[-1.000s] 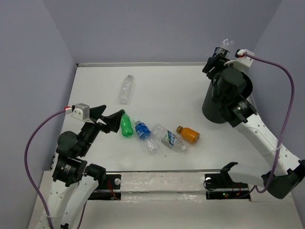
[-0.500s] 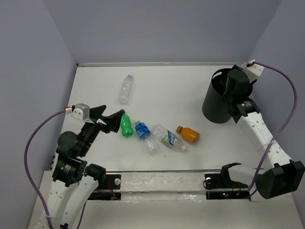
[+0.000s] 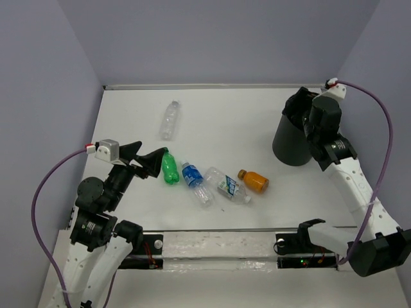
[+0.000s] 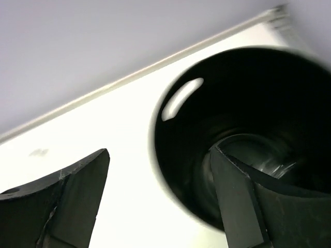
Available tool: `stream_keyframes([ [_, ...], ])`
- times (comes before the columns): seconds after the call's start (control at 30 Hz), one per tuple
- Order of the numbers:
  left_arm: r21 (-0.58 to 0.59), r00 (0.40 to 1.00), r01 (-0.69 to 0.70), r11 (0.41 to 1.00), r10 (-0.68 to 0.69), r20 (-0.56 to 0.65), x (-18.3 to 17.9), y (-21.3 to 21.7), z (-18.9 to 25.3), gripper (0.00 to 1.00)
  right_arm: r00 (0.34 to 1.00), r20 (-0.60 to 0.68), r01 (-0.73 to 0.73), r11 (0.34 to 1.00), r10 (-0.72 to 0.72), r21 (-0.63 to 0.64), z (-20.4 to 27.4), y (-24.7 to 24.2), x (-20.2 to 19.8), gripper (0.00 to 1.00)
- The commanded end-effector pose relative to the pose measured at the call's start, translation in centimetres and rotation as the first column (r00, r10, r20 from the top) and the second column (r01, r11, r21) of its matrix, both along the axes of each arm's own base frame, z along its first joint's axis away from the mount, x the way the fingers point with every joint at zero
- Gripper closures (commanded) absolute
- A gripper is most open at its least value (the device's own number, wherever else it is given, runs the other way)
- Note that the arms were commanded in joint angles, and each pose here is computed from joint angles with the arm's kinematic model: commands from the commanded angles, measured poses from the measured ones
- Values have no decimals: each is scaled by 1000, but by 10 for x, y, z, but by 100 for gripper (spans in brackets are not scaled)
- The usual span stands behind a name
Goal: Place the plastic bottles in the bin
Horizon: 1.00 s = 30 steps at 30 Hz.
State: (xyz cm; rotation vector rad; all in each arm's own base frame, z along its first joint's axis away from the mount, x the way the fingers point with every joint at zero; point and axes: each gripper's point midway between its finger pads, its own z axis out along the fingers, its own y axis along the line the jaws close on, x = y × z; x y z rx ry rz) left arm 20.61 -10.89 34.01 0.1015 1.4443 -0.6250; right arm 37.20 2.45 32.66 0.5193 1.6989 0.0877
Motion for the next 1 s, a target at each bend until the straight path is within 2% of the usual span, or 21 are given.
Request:
stream_keyframes([
  [0.0, -27, 999, -18, 999, 19, 32, 1, 3, 17, 1, 844, -96, -528, 849, 528, 20, -15, 115, -26, 17],
  [0.03, -26, 999, -20, 999, 21, 29, 2, 3, 16, 1, 773, -136, -626, 780, 620, -3, -27, 154, -43, 17],
  [0.1, -22, 1000, -25, 999, 25, 17, 5, 3, 13, 1, 688, -242, -710, 703, 684, -31, -60, 186, -67, 16],
  [0.17, -18, 1000, -24, 1000, 24, 12, 6, 2, 13, 1, 631, -317, -751, 660, 708, -21, -83, 198, -81, 16],
  [0.27, -6, 1000, -23, 1000, 23, -3, 9, 1, 9, 1, 607, -458, -739, 673, 649, -26, -128, 187, -94, 10],
  [0.4, -1, 1000, -25, 1000, 25, -14, 11, 1, 6, 1, 611, -608, -671, 740, 507, -58, -173, 154, -107, 3],
  [0.43, -2, 1000, -23, 1000, 23, -11, 10, 1, 7, 1, 610, -680, -617, 783, 407, -85, -188, 132, -117, 2],
  [0.5, -4, 1000, -21, 1000, 21, -10, 9, 0, 7, 1, 597, -705, -596, 800, 381, -72, -198, 127, -125, 2],
  [0.67, -5, 1000, -17, 1000, 17, -7, 9, 0, 8, 1, 547, -725, -608, 794, 418, -1, -205, 132, -138, 3],
  [0.83, 6, 1000, -17, 1000, 17, -24, 11, -1, 4, 1, 476, -799, -620, 785, 368, -8, -220, 134, -135, 1],
  [0.97, -1, 1000, -26, 1000, 26, -12, 9, 2, 7, 1, 456, -824, -631, 775, 335, -34, -229, 132, -132, 1],
])
